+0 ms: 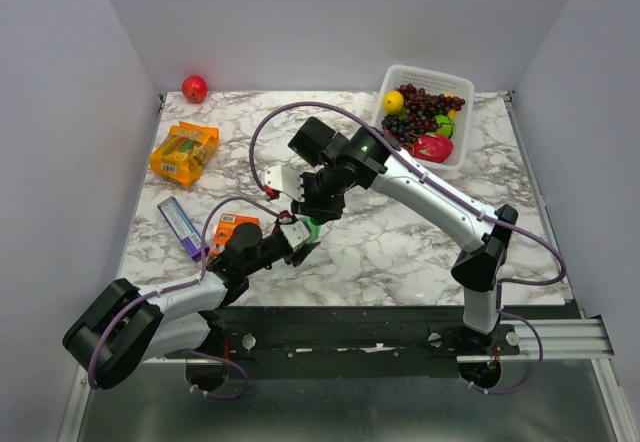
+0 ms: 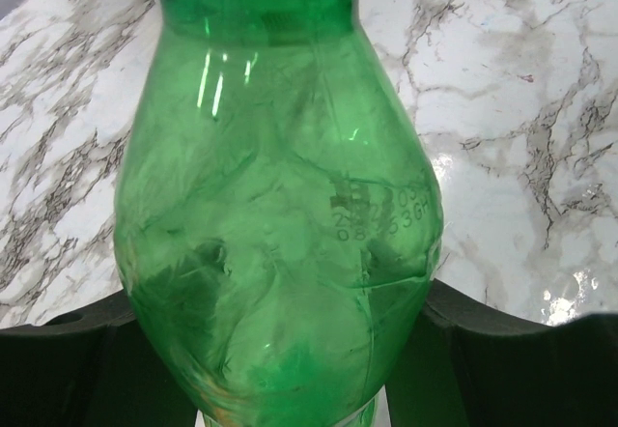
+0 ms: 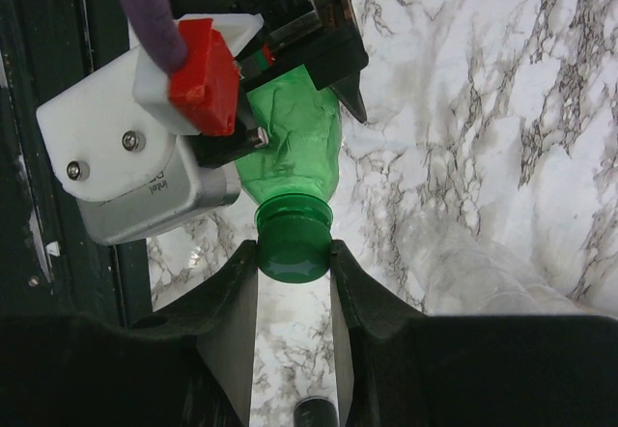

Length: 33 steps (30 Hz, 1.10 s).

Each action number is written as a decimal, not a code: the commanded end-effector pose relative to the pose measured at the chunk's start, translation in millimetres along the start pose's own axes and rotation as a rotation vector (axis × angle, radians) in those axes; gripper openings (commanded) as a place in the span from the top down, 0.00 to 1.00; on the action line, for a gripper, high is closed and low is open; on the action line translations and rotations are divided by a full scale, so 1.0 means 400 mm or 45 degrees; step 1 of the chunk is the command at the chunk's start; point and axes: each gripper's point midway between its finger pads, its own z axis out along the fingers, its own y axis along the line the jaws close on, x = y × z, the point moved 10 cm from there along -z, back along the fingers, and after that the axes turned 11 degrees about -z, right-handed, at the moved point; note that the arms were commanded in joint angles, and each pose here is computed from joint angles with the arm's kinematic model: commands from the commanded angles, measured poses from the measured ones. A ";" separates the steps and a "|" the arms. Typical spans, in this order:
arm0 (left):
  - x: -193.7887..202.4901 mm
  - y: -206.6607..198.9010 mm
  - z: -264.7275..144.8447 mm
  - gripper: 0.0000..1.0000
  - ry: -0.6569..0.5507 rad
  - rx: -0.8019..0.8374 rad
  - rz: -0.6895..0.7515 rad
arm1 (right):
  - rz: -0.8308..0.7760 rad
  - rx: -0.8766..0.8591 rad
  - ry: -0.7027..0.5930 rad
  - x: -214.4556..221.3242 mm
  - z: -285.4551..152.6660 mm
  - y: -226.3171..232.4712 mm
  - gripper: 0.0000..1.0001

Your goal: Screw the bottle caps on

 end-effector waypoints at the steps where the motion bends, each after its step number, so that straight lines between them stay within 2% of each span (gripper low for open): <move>1: -0.148 0.013 0.015 1.00 -0.387 -0.028 0.143 | 0.209 -0.205 0.249 0.039 0.046 0.051 0.64; 14: -0.063 -0.039 0.019 1.00 -0.230 0.232 -0.009 | 0.215 -0.085 0.256 0.032 0.009 0.038 0.53; 19: -0.056 -0.037 0.023 1.00 -0.208 0.234 -0.012 | 0.211 -0.060 0.260 0.030 0.001 0.036 0.52; 33: -0.033 -0.040 0.029 1.00 -0.160 0.296 -0.151 | 0.195 -0.036 0.159 0.009 -0.037 0.036 0.36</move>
